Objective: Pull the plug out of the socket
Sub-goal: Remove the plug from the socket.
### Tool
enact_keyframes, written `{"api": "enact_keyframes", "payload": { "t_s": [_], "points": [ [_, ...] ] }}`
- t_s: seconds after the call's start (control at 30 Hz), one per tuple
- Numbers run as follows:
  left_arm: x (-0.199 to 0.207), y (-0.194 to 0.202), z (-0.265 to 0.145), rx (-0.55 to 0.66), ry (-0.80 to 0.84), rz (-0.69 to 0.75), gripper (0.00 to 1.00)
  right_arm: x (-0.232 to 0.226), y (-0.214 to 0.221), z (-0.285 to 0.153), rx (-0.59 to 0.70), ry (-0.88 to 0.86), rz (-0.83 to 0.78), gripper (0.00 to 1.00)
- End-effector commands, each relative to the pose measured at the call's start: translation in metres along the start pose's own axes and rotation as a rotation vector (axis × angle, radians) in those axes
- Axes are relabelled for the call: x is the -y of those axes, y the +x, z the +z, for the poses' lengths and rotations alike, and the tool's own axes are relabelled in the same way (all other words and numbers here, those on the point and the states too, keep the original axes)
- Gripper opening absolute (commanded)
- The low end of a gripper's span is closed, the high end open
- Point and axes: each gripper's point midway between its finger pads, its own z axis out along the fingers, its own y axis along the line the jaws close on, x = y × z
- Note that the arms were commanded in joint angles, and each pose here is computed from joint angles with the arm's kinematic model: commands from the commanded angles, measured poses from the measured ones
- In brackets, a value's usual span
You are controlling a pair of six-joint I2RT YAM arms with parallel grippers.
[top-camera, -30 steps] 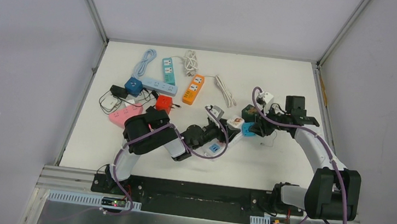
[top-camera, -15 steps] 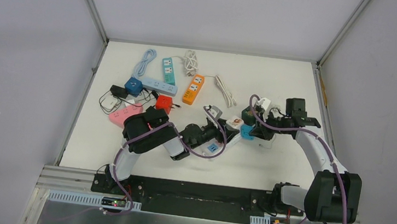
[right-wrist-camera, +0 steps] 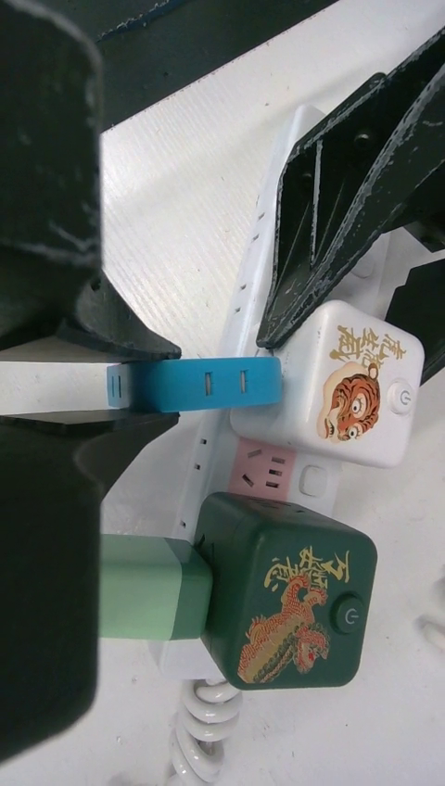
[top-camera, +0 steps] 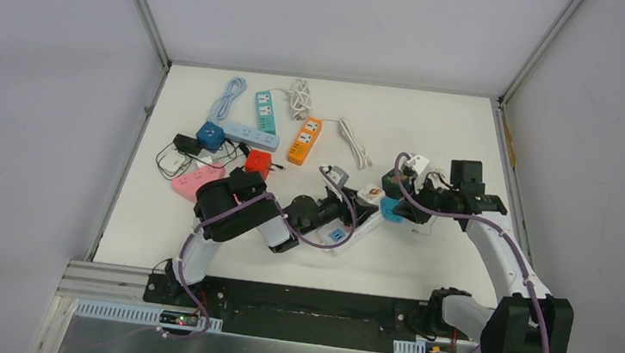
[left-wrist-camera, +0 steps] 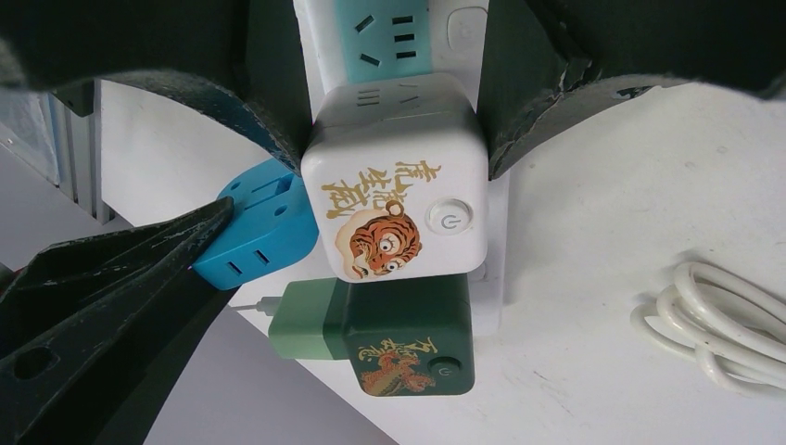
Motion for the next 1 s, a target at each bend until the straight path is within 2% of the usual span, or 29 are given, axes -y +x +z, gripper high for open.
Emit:
{"api": "enact_keyframes", "payload": {
  "t_s": [0.0, 0.13, 0.33, 0.43, 0.53, 0.7, 0.83, 0.97],
  "points": [
    [-0.029, 0.028, -0.012, -0.075, -0.084, 0.021, 0.00, 0.006, -0.043, -0.008, 0.113, 0.019, -0.140, 0.00],
    [-0.033, 0.024, -0.013, -0.070, -0.094, 0.031, 0.00, -0.004, -0.011, -0.009, -0.004, -0.036, -0.180, 0.00],
    [-0.039, 0.024, -0.014, -0.081, -0.114, 0.062, 0.00, -0.024, 0.039, -0.012, -0.169, -0.151, -0.140, 0.00],
    [-0.040, 0.023, -0.015, -0.083, -0.116, 0.074, 0.00, -0.027, 0.049, -0.012, -0.218, -0.189, -0.124, 0.00],
    [-0.040, 0.024, -0.015, -0.087, -0.115, 0.080, 0.00, -0.022, 0.040, -0.010, -0.183, -0.157, -0.103, 0.00],
    [-0.041, 0.027, -0.016, -0.096, -0.113, 0.084, 0.00, -0.007, -0.012, -0.016, -0.051, -0.086, -0.084, 0.00],
    [-0.042, 0.027, -0.017, -0.095, -0.115, 0.090, 0.00, -0.001, -0.041, -0.026, 0.003, -0.054, -0.082, 0.00],
    [-0.043, 0.026, -0.017, -0.093, -0.119, 0.096, 0.00, -0.004, -0.023, -0.026, -0.036, -0.051, -0.104, 0.00]
  ]
}}
